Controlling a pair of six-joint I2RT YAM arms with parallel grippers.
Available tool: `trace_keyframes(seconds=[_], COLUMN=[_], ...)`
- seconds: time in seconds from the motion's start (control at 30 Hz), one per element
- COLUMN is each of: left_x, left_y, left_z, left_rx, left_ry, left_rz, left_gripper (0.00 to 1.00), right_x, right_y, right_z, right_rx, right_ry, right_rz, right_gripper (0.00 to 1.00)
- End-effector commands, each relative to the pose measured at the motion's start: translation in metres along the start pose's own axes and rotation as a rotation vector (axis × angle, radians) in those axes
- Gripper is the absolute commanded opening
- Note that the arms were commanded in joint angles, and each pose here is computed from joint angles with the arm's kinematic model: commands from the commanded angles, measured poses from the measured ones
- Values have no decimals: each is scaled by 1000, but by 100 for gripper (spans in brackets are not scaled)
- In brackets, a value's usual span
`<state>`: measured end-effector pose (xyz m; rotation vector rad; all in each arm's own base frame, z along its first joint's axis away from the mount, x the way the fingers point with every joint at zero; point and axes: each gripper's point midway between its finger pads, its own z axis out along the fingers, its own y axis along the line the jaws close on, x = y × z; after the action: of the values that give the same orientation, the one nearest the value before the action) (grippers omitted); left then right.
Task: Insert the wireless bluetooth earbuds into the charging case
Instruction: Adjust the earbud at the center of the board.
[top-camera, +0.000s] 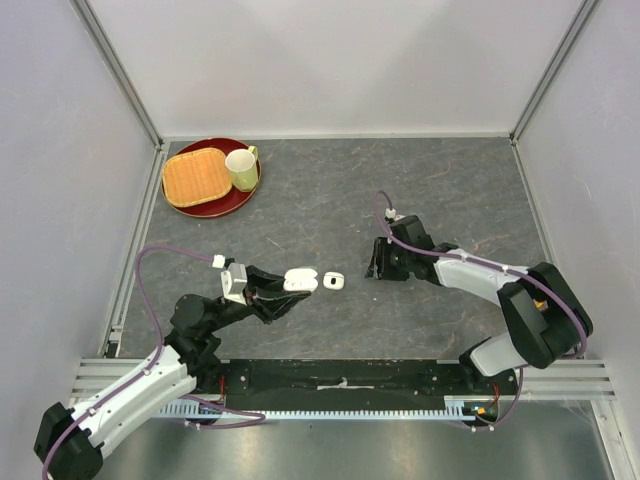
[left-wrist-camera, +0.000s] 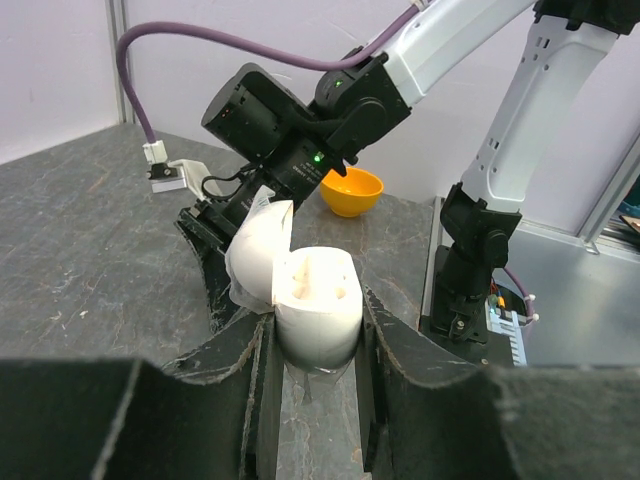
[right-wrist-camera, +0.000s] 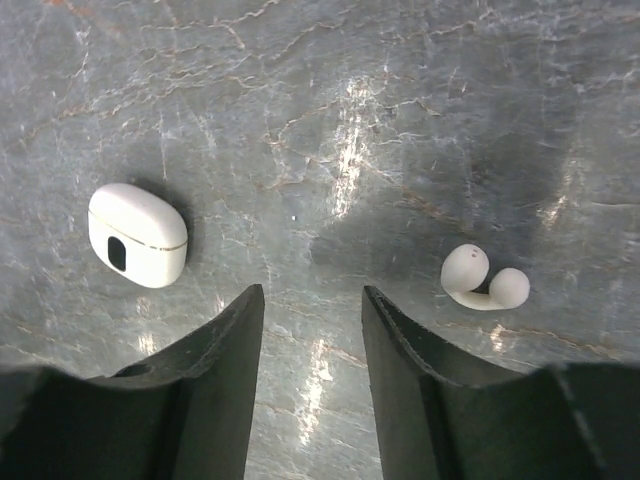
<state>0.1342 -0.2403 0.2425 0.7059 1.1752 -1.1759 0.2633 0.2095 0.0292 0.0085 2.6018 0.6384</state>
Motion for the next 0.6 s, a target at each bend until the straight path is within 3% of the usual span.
trace_keyframes(seconds=[0.0, 0.17, 0.57], left_x=[-6, -4, -5], left_y=[1, 3, 2], left_z=[1, -1, 3], left_rx=[-12, -25, -9], left_ry=[-24, -26, -19], left_rz=[-10, -9, -18], left_gripper=[2, 2, 2], right_x=[-31, -32, -19], right_y=[22, -11, -26], right_z=[-27, -44, -29], right_rx=[-60, 95, 176], right_ry=[-115, -153, -63], right_rz=[-130, -256, -321], right_gripper=[49, 45, 42])
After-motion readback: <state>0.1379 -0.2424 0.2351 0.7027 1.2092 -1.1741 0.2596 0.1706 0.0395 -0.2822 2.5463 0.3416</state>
